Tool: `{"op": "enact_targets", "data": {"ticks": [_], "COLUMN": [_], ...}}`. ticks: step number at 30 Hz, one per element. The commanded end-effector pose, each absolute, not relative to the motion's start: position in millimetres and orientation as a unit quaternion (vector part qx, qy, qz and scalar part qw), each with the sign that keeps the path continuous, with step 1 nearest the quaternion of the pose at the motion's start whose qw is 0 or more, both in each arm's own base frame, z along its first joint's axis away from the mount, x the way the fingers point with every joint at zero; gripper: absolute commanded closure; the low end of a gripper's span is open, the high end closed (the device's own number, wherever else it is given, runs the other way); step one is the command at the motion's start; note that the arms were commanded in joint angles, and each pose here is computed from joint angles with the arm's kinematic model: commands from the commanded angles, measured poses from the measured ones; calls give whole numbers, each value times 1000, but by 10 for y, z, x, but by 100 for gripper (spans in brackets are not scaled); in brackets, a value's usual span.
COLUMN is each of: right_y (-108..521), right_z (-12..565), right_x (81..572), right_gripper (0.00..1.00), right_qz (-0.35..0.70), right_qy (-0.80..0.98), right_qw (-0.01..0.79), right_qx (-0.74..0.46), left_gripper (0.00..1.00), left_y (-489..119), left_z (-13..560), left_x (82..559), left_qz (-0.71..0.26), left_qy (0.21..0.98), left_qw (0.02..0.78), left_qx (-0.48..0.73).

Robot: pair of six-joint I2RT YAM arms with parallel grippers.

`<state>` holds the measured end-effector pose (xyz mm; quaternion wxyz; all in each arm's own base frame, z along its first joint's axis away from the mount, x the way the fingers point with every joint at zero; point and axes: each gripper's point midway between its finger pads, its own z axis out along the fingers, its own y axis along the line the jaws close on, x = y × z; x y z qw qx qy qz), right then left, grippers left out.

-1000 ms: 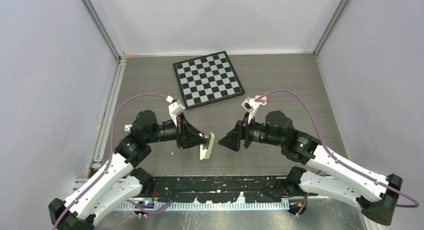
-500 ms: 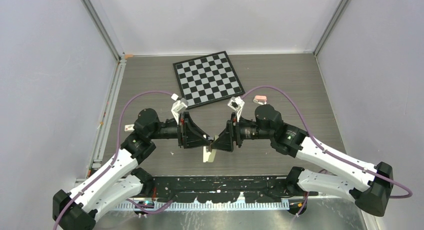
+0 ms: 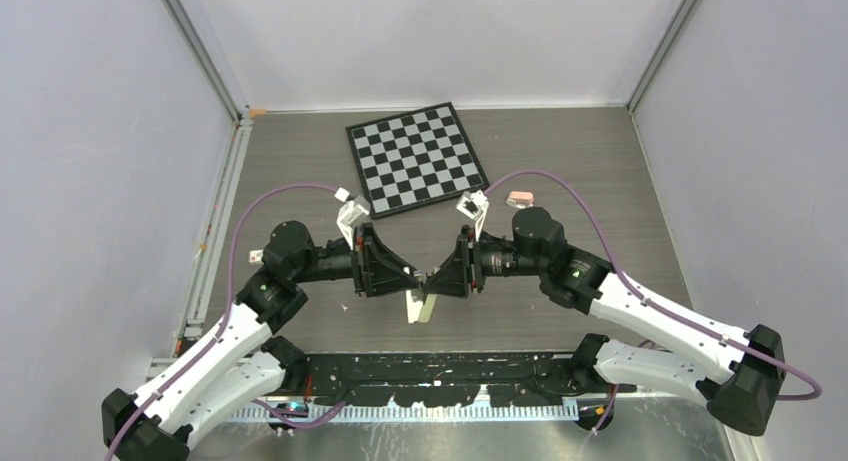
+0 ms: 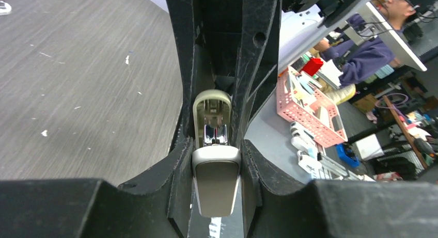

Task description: Load the staples into the stapler

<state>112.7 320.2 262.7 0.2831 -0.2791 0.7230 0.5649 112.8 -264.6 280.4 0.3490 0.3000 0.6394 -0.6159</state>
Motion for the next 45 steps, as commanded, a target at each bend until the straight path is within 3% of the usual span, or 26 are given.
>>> {"op": "enact_targets", "data": {"ticks": [1,7,13,22,39,45], "right_y": [3117,3073,2926,2727,2317,2274], "right_z": [2916,2813,2882,2875,2928,2968], "right_x": [1188,1284,1523,1774,2310,2387], "right_gripper": [83,87,89,92,96,96], "right_qz": [596,594,587,606,606,598], "right_qy": [690,701,698,667,585,573], "right_qw": [322,331,389,433,496,512], "right_qx": [-253,-218,-129,2,213,227], "left_gripper": [100,100,100,100,100,100], "left_y": [-2573,-2494,-2222,-1930,-1738,-1703], "left_z": [3029,3013,2845,2664,2461,2440], "left_x": [1310,1578,1918,2107,2328,2377], "left_qz": [-581,-549,-501,-518,-554,-546], "left_qy": [632,662,690,652,592,591], "left_qw": [428,465,516,549,545,548], "left_qx": [283,211,77,-77,-214,-230]}}
